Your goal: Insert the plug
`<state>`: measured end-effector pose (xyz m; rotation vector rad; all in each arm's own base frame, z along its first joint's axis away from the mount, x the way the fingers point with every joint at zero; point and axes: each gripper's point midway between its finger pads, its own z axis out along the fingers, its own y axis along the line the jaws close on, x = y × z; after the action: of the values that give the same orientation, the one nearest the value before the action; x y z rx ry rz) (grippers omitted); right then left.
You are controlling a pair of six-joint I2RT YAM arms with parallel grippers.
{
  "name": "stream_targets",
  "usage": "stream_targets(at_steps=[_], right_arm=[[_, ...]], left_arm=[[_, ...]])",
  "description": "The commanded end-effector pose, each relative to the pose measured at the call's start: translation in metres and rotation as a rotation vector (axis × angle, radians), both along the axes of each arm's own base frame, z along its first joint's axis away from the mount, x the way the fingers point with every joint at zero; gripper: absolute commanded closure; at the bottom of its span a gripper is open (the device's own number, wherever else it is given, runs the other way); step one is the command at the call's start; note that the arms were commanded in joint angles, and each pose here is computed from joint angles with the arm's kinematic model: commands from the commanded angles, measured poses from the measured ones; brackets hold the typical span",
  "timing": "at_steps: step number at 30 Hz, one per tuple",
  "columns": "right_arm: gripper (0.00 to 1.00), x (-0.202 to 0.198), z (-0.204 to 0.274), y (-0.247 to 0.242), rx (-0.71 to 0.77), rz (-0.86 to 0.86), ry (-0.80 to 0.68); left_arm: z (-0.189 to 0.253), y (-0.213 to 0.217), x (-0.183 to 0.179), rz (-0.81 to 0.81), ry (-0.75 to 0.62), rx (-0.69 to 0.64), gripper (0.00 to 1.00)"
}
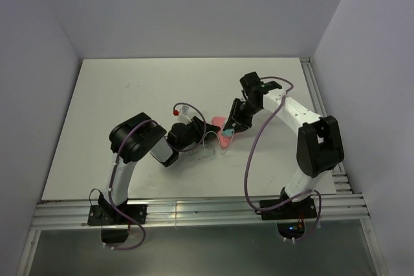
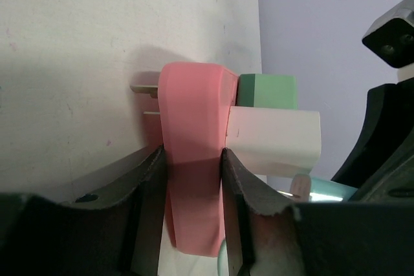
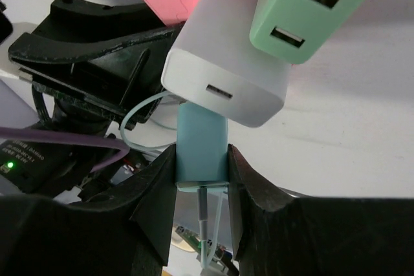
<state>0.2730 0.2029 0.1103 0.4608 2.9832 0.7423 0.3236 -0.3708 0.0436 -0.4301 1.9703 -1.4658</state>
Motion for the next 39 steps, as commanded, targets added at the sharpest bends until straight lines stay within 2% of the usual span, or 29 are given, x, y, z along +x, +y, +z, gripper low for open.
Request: stream_targets(at_steps=[1, 10, 23, 32, 39], right_arm=[[1.0, 0.001, 0.0, 0.0, -0.048, -0.003, 0.021], [1.0, -0.008, -0.022, -0.001, -0.095, -0.012, 0.075], [1.0, -0.003, -0.037, 0.002, -0.153, -0.005, 0.078], [1.0, 0.011, -0.027, -0.003, -0.202, -0.079, 0.005], [1.0, 0.011, -0.027, -0.013, -0.262, -0.173, 0.027]], left_arm=[[-0.009, 0.0, 0.001, -0.009, 0.006, 0.017, 0.99], [-0.011, 0.003, 0.002, -0.009, 0.009, 0.01, 1.0], [-0.014, 0.001, -0.001, -0.025, 0.019, -0.001, 1.0], [-0.017, 0.004, -0.002, -0.016, 0.031, 0.003, 1.0], [-0.019, 0.005, -0.004, -0.014, 0.041, -0.004, 1.0]])
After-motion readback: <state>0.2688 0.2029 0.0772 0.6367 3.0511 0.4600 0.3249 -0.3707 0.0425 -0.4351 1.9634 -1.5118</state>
